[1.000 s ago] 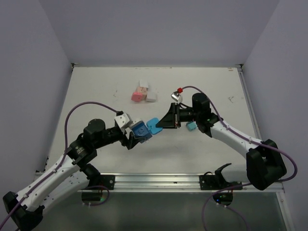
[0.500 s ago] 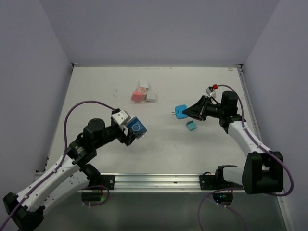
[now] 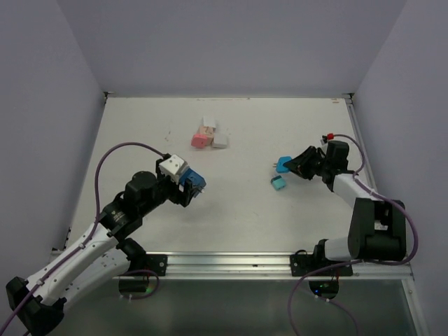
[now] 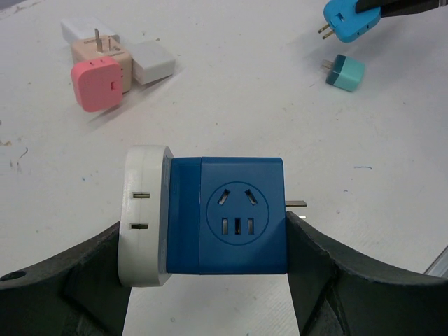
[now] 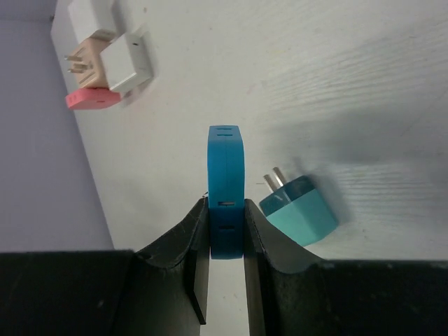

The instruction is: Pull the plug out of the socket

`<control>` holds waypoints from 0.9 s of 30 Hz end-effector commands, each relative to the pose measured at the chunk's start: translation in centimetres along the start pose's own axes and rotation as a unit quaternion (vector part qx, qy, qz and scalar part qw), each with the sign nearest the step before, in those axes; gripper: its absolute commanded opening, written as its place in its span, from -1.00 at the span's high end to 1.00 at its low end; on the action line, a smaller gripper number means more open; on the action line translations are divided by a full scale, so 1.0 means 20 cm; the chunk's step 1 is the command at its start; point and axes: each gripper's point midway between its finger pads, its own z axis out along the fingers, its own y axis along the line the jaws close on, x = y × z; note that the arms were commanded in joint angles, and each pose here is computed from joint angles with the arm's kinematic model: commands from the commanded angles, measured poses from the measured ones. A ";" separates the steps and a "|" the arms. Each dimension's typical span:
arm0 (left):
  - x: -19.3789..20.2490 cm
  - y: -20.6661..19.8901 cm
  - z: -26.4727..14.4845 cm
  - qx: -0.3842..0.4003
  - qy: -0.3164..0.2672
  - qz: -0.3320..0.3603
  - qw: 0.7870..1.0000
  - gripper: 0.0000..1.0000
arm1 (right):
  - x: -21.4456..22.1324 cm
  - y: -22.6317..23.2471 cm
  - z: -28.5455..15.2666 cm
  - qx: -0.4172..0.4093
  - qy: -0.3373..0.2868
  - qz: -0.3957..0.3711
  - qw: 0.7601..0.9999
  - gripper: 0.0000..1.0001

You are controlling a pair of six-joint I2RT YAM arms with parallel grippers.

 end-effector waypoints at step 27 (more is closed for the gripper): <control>-0.10 0.05 0.03 -0.036 -0.017 -0.028 0.999 -0.03 | -0.02 0.04 -0.12 0.050 -0.063 -0.199 0.977 -0.79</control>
